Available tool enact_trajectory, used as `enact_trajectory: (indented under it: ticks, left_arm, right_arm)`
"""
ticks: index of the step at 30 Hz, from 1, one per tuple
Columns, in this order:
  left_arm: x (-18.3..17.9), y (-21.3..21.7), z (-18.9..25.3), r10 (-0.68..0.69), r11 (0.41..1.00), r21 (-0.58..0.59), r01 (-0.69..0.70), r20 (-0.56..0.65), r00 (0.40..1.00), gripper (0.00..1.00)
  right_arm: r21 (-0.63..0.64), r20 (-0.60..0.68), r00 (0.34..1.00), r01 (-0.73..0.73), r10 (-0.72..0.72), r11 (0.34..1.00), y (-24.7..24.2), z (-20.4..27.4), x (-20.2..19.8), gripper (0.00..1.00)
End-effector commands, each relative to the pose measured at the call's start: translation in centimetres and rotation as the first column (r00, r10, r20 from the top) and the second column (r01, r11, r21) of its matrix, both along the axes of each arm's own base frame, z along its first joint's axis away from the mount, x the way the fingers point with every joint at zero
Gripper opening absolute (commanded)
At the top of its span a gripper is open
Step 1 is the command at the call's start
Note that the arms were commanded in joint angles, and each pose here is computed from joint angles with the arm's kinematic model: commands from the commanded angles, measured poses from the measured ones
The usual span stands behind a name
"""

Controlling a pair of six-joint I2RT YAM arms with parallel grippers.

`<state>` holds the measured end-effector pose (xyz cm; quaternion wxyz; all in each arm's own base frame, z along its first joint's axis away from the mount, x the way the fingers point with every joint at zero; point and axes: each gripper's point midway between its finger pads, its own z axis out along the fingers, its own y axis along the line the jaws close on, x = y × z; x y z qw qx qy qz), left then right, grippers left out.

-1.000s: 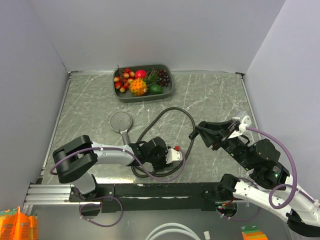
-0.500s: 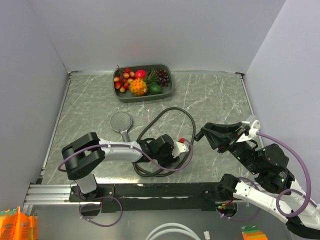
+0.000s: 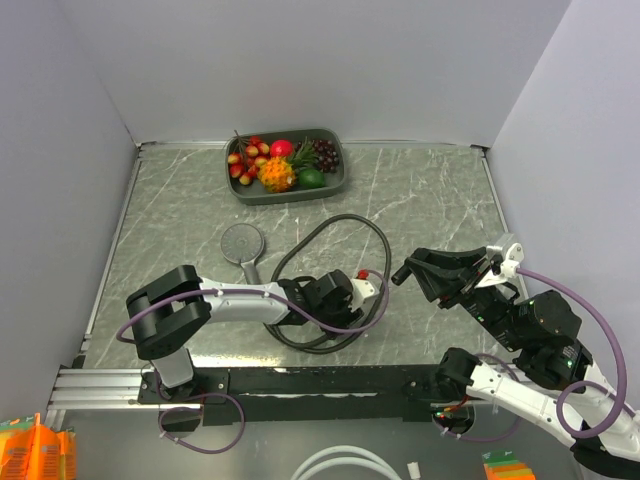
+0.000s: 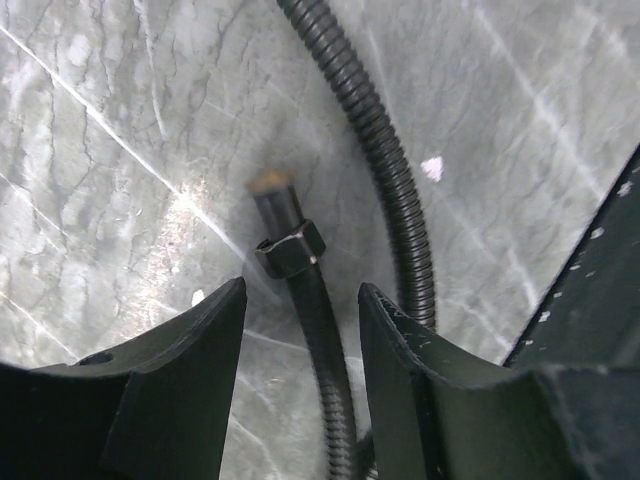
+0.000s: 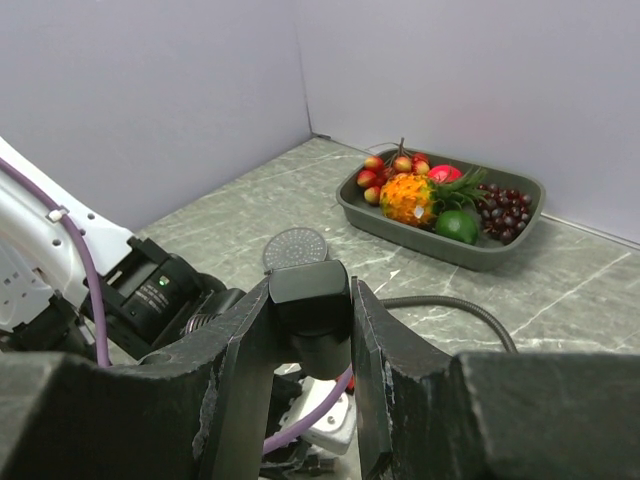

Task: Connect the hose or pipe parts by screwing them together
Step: Place the pipeline at the center of the board, then pick up the pipeline from the center of the board.

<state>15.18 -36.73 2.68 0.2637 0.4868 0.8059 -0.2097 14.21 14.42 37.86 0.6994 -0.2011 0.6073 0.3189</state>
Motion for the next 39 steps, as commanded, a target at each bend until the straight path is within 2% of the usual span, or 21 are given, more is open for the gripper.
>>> enact_trajectory:
  ticks: [1,2,5,11,14,15,17,18,20,22,23,25,26,28,29,31,33,34,35,36,39]
  left_arm:
    - [-0.7,-1.7,2.0,0.050,0.997,-0.054,-0.053,-0.053,0.997,0.55]
    - [-0.8,-1.8,2.1,0.053,0.997,-0.055,-0.056,-0.052,0.997,0.56]
    - [-0.5,-1.8,2.0,0.081,0.995,-0.055,-0.083,-0.044,0.996,0.68]
    - [-0.6,-1.1,0.8,0.080,0.996,-0.049,-0.081,-0.030,0.996,0.61]
    - [0.4,-0.5,0.0,0.104,0.994,-0.041,-0.103,0.032,0.994,0.48]
    - [0.3,0.0,-0.5,0.087,0.996,-0.026,-0.086,0.044,0.995,0.35]
    - [0.2,0.7,-1.3,0.056,0.998,-0.001,-0.056,0.064,0.996,0.22]
    - [0.1,1.6,-2.0,0.017,0.999,0.032,-0.020,0.084,0.996,0.23]
    - [0.0,2.3,-2.4,-0.004,0.998,0.055,-0.001,0.094,0.996,0.31]
    - [-0.8,1.4,-1.5,-0.082,0.996,0.029,0.081,0.073,0.994,0.09]
    - [-1.4,1.7,-1.6,-0.141,0.989,0.056,0.137,0.061,0.988,0.01]
    - [-1.4,1.1,-0.7,-0.262,0.963,0.086,0.254,0.104,0.959,0.01]
    - [-1.8,2.2,-1.1,-0.379,0.917,0.187,0.353,0.127,0.917,0.01]
    - [-0.9,2.8,-0.7,-0.495,0.840,0.353,0.412,0.187,0.849,0.01]
    - [-0.2,4.4,-0.7,-0.600,0.731,0.497,0.467,0.144,0.787,0.01]
    - [2.1,6.4,0.2,-0.645,0.621,0.656,0.429,0.118,0.755,0.01]
    - [4.0,7.4,2.7,-0.689,0.551,0.723,0.416,0.114,0.715,0.01]
    - [5.3,7.9,4.1,-0.704,0.534,0.759,0.372,0.156,0.693,0.01]
    - [6.0,8.4,5.8,-0.752,0.502,0.787,0.357,0.193,0.631,0.01]
    - [6.8,8.3,6.9,-0.761,0.504,0.802,0.321,0.236,0.604,0.01]
    - [8.5,10.1,9.7,-0.806,0.420,0.883,0.208,0.257,0.533,0.01]
  right_arm:
    - [0.041,0.026,0.999,0.017,-0.018,0.999,-0.5,1.4,0.0,0.00]
    - [0.043,0.025,1.000,0.017,-0.018,0.999,-0.5,1.4,0.0,0.00]
    - [0.038,0.021,1.000,0.015,-0.016,0.999,-0.4,1.2,0.0,0.00]
    - [0.041,0.028,0.999,0.016,-0.017,0.999,-0.7,1.4,-0.1,0.00]
    - [0.042,0.028,0.999,0.014,-0.015,0.999,-0.7,1.5,-0.2,0.00]
    - [0.041,0.027,1.000,0.014,-0.015,0.999,-0.7,1.5,-0.2,0.00]
    - [0.045,0.027,0.999,0.017,-0.018,0.999,-0.8,1.6,-0.2,0.00]
    - [0.044,0.026,0.999,0.017,-0.018,0.999,-0.9,1.5,-0.2,0.00]
    - [0.053,0.031,0.999,0.013,-0.015,0.998,-1.0,1.8,-0.4,0.00]
    - [0.058,0.033,0.999,0.013,-0.015,0.998,-1.0,1.9,-0.4,0.00]
    - [0.060,0.037,0.999,0.010,-0.012,0.998,-0.9,2.1,-0.4,0.00]
    - [0.063,0.038,0.999,0.008,-0.010,0.998,-1.0,2.4,-0.5,0.00]
    - [0.067,0.042,0.999,0.010,-0.012,0.998,-1.2,2.7,-0.6,0.00]
    - [0.074,0.053,0.998,0.018,-0.022,0.997,-1.6,3.3,-0.7,0.00]
    - [0.083,0.062,0.998,0.023,-0.028,0.996,-2.0,3.8,-0.9,0.00]
    - [0.080,0.069,0.997,0.026,-0.032,0.996,-2.1,4.1,-0.8,0.00]
    - [0.080,0.073,0.997,0.022,-0.028,0.997,-2.1,4.5,-0.9,0.00]
    - [0.076,0.071,0.997,0.022,-0.028,0.997,-1.9,4.5,-0.8,0.00]
    - [0.080,0.073,0.997,0.019,-0.025,0.997,-2.0,4.8,-0.9,0.00]
    - [0.084,0.074,0.997,0.015,-0.021,0.996,-1.9,4.9,-1.0,0.00]
    - [0.094,0.069,0.997,0.011,-0.017,0.996,-2.1,5.4,-1.2,0.00]
